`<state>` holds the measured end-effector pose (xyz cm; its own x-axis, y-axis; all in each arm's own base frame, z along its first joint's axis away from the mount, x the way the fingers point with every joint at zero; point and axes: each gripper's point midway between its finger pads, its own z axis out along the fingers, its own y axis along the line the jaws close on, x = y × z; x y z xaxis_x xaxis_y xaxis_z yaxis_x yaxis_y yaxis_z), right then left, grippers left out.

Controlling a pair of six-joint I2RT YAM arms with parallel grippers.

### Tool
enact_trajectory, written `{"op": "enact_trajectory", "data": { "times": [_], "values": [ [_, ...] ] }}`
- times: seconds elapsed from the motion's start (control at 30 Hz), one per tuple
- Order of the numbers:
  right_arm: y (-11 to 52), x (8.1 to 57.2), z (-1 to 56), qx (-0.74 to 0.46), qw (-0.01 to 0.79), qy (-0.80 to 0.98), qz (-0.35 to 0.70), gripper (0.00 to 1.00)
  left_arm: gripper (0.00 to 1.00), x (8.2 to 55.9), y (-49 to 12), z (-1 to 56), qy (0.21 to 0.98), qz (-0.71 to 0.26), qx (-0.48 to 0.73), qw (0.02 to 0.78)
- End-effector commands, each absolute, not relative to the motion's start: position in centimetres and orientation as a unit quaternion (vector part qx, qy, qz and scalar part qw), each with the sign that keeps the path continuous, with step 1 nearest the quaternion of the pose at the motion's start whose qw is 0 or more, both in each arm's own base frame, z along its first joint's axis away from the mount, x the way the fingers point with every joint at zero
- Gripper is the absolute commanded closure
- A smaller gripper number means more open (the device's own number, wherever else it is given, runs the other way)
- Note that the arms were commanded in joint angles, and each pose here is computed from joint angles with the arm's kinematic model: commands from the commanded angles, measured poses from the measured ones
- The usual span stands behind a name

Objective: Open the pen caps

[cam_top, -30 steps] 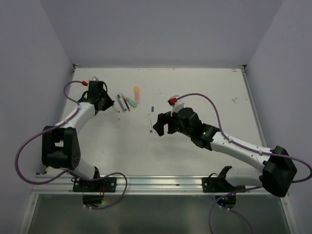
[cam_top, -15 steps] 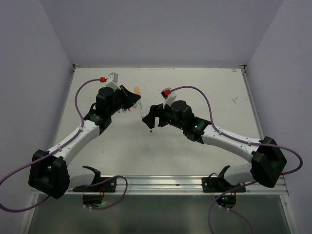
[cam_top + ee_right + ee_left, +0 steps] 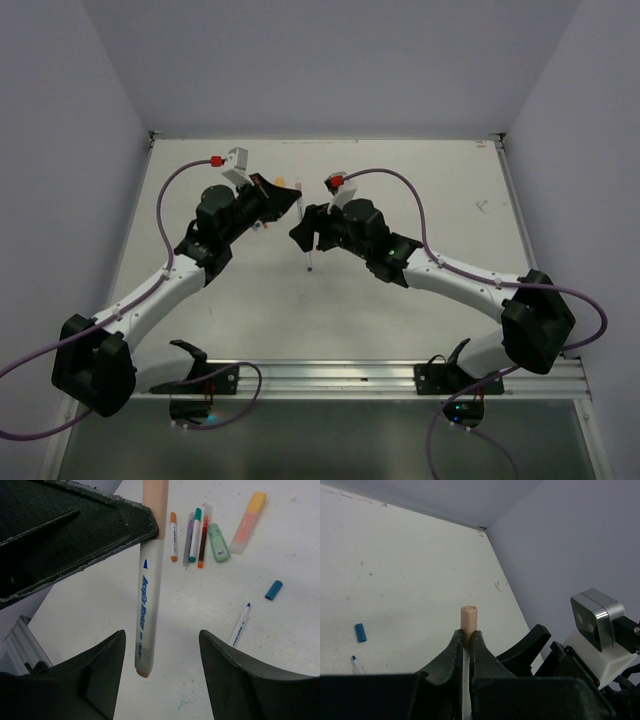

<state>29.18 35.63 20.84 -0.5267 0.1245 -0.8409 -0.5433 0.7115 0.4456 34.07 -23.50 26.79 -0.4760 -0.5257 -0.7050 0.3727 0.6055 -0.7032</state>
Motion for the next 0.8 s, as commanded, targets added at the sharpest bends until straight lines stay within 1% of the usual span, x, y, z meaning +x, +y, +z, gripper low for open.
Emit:
{"op": "enact_trajectory", "data": {
  "times": [0.0,0.03,0.13,0.17,0.23,0.27,0.33,0.37,0.43,0.47,0.53,0.57,0.67,0.77],
  "values": [
    [36.3,30.6,24.5,-0.120,0.514,0.766,0.366,0.37,1.00,33.4,-23.8,28.9,0.709,-0.459,-0.034,0.534],
    [36.3,30.7,24.4,-0.122,0.514,0.767,0.365,0.44,1.00,33.3,-23.9,28.9,0.709,-0.460,-0.031,0.533],
    [36.2,30.7,24.5,-0.126,0.515,0.766,0.363,0.58,1.00,33.3,-24.0,28.8,0.709,-0.460,-0.025,0.533],
    [36.1,30.6,24.3,-0.128,0.513,0.769,0.360,0.69,1.00,33.3,-24.1,28.9,0.709,-0.460,-0.023,0.534],
    [35.9,30.4,24.3,-0.128,0.514,0.768,0.359,0.79,1.00,33.4,-24.1,28.8,0.712,-0.455,-0.020,0.534],
    [35.7,30.3,24.3,-0.128,0.514,0.769,0.358,0.87,0.99,33.5,-24.1,29.0,0.713,-0.454,-0.019,0.534],
    [35.4,30.0,24.1,-0.131,0.513,0.771,0.354,0.95,0.89,33.7,-24.2,29.0,0.714,-0.450,-0.013,0.536],
    [35.1,30.0,23.9,-0.131,0.513,0.772,0.351,1.00,0.81,33.8,-24.2,29.0,0.715,-0.449,-0.012,0.536],
    [34.7,29.7,23.4,-0.135,0.509,0.778,0.343,1.00,0.75,34.0,-24.4,29.6,0.713,-0.448,-0.002,0.539],
    [34.6,29.4,23.7,-0.137,0.509,0.776,0.346,1.00,0.68,34.1,-24.6,29.3,0.719,-0.445,0.001,0.534],
    [34.2,29.1,23.2,-0.143,0.507,0.778,0.342,1.00,0.63,34.2,-24.9,29.8,0.717,-0.446,0.013,0.535],
    [34.0,29.0,23.3,-0.144,0.508,0.778,0.341,1.00,0.58,34.3,-25.0,29.7,0.717,-0.447,0.016,0.534],
    [33.7,28.6,23.0,-0.157,0.507,0.778,0.335,1.00,0.54,34.5,-25.4,29.7,0.720,-0.448,0.026,0.530],
    [33.6,28.4,22.5,-0.172,0.502,0.781,0.328,1.00,0.53,34.6,-25.9,29.8,0.722,-0.452,0.034,0.523]
  ]
}}
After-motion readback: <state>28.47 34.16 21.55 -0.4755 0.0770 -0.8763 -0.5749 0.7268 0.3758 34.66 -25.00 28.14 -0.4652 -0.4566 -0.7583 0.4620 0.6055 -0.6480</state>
